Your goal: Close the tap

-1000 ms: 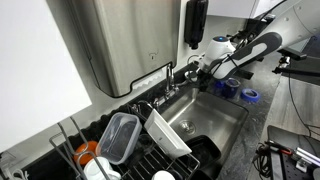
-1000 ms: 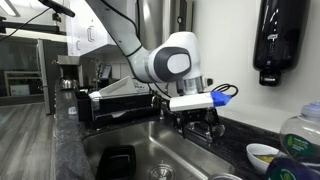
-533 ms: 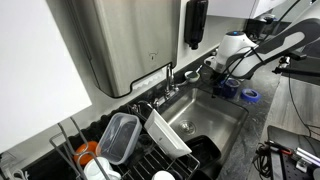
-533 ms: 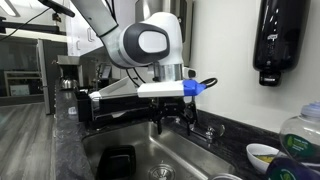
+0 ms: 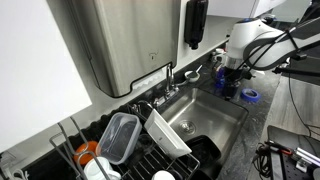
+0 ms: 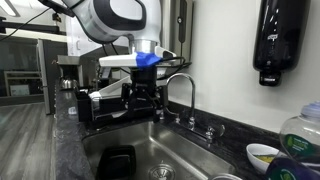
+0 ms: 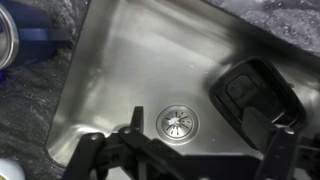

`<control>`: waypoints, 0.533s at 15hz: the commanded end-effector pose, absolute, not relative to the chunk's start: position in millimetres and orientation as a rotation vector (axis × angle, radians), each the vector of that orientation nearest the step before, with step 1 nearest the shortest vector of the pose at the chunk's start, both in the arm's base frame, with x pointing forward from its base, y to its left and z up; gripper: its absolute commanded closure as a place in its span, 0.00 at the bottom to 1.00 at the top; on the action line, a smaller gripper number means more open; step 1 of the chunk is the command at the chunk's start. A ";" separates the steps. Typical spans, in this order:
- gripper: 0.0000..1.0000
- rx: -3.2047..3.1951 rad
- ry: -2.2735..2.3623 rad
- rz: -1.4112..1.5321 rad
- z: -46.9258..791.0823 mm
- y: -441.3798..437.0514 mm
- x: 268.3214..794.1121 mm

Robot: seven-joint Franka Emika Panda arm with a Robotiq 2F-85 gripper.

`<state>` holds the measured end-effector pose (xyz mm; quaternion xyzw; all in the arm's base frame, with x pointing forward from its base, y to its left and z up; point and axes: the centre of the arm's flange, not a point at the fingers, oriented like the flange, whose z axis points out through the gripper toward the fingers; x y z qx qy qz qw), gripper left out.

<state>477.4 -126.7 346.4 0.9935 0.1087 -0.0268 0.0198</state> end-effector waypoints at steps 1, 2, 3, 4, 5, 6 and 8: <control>0.00 3.135 0.174 -0.094 371.3 -100.8 453.1; 0.00 3.156 0.110 -0.095 377.5 -94.0 450.1; 0.00 3.178 0.057 -0.095 382.0 -88.7 446.4; 0.00 3.203 0.012 -0.090 388.8 -81.8 442.6; 0.00 3.217 -0.030 -0.079 393.7 -76.8 438.9; 0.00 3.229 -0.070 -0.068 399.4 -71.7 435.3; 0.00 3.237 -0.137 -0.059 408.8 -65.4 428.2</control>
